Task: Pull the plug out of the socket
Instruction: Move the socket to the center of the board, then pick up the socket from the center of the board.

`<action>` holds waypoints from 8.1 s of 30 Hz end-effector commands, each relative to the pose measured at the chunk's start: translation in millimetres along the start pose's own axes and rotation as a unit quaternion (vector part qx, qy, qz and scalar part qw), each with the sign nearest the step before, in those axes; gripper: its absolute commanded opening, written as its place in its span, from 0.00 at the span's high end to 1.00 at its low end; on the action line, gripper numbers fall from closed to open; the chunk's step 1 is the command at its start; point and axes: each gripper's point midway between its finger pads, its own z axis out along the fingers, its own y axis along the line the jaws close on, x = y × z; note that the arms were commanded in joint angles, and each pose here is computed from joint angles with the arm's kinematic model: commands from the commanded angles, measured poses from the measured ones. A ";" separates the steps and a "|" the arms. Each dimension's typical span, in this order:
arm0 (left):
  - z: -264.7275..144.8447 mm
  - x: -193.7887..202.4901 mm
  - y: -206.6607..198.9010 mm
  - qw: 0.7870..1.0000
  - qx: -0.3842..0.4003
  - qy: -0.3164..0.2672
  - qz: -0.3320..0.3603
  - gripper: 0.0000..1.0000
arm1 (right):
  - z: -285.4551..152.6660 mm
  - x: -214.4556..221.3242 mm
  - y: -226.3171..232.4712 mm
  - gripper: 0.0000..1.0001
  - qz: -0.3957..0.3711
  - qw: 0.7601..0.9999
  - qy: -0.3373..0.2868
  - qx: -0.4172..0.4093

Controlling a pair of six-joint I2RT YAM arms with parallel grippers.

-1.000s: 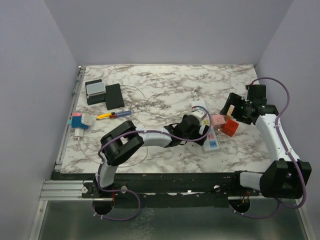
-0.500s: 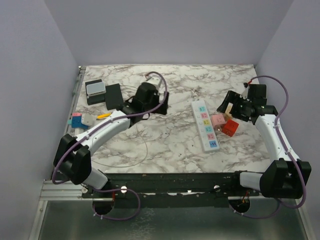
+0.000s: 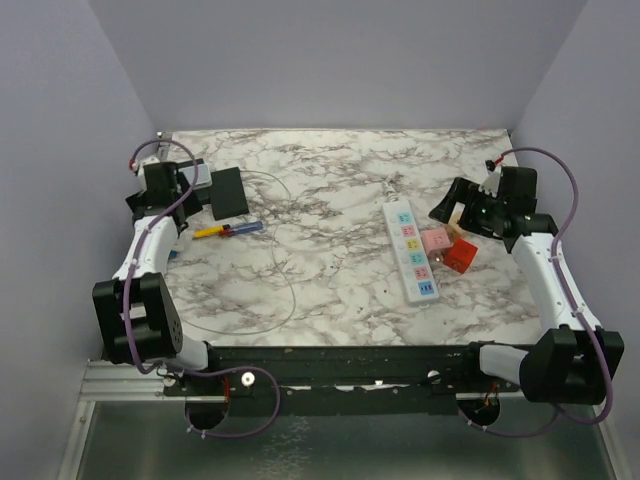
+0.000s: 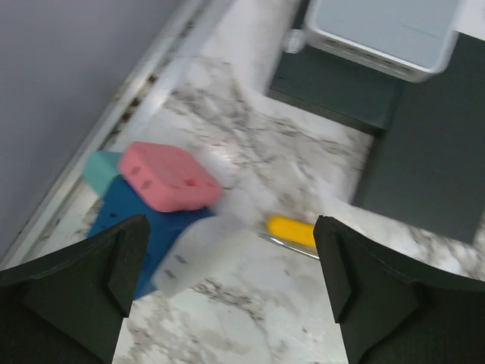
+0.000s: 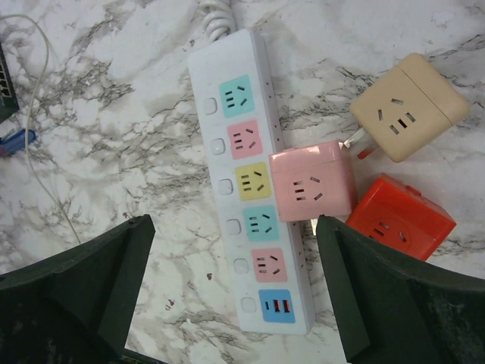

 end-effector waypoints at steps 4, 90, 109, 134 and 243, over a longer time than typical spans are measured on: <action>16.6 0.2 91.8 0.987 -0.099 -0.037 -0.124 0.01 | -6.6 -1.9 12.0 0.00 -0.014 0.999 -0.011 -0.034; -159.1 179.1 -242.7 0.814 0.472 0.030 0.338 0.49 | -20.9 39.2 77.1 0.00 -0.009 0.969 0.010 -0.247; -149.6 238.6 -241.2 0.796 0.402 0.046 0.451 0.11 | 1.6 57.8 58.8 0.00 -0.001 0.974 0.024 -0.224; -194.3 177.1 -210.8 0.940 0.319 0.061 0.103 0.01 | 4.6 56.8 53.5 0.00 -0.013 0.978 0.030 -0.205; -370.7 125.9 -242.3 0.629 0.753 -0.079 0.178 1.00 | -62.7 91.6 187.8 0.00 -0.094 0.874 0.060 -0.472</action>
